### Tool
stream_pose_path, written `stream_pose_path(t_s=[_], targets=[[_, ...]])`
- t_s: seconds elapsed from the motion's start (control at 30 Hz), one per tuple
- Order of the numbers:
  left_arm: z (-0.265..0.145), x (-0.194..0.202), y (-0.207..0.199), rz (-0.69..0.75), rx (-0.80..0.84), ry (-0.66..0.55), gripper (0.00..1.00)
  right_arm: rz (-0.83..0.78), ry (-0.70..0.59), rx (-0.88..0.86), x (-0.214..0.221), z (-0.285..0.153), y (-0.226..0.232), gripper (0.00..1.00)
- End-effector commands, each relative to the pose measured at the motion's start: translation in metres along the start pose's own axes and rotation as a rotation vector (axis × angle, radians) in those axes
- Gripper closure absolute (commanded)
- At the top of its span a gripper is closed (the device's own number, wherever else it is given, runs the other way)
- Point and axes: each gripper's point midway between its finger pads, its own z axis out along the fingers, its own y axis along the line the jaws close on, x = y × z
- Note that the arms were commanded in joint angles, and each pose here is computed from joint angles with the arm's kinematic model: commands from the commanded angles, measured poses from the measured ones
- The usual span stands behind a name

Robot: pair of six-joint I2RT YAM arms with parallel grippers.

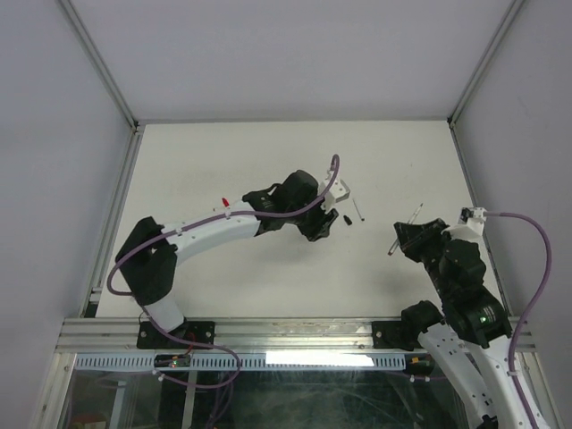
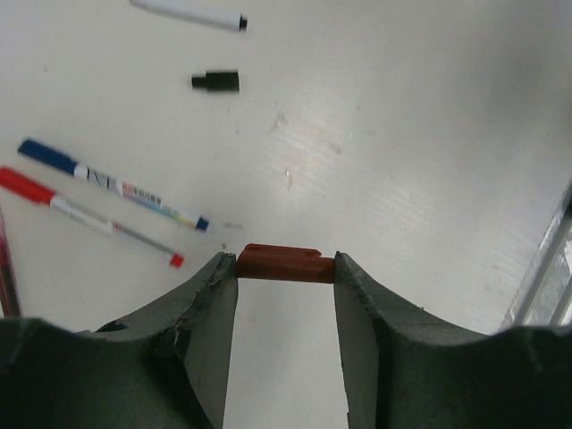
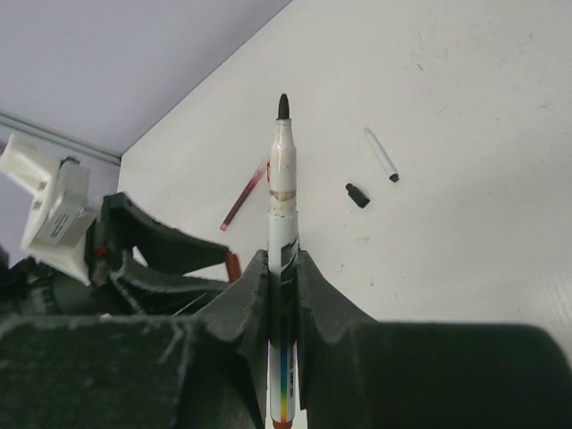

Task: Insert the pens into the pen caps
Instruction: Place the pen cap at the center of the board.

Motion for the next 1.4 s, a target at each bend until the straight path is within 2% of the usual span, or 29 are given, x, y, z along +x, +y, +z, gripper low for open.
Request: stream_pose_path(t_s=[0.0,0.23,0.4,0.53,0.77,0.87,1.17,1.27,1.37], targets=[[-0.041,0.04,0.002,-0.089,-0.098,0.06,0.61,0.026,0.0,-0.072,-0.003,0.016,0.022,0.99],[-0.062,0.109,-0.014,-0.197,-0.088,0.164,0.59,0.04,0.07,-0.108,0.011,0.034,0.036,0.99],[-0.061,0.148,-0.005,-0.226,-0.165,0.253,0.59,0.053,0.091,-0.104,0.015,0.036,0.036,0.99],[-0.055,0.158,0.005,-0.221,-0.223,0.294,0.54,0.072,0.1,-0.107,0.02,0.035,0.034,0.99],[-0.04,0.175,0.019,-0.185,-0.298,0.396,0.52,0.076,0.089,-0.096,0.019,0.032,0.03,0.99],[-0.037,0.18,0.023,-0.171,-0.318,0.42,0.48,0.074,0.082,-0.091,0.017,0.031,0.028,0.99],[-0.053,0.148,0.025,-0.203,-0.354,0.315,0.31,0.077,0.088,-0.088,0.021,0.032,0.026,0.99],[-0.062,0.134,0.029,-0.267,-0.407,0.253,0.26,0.077,0.09,-0.088,0.022,0.033,0.026,0.99],[-0.065,0.12,0.024,-0.382,-0.414,0.178,0.26,0.078,0.097,-0.089,0.025,0.035,0.025,0.99]])
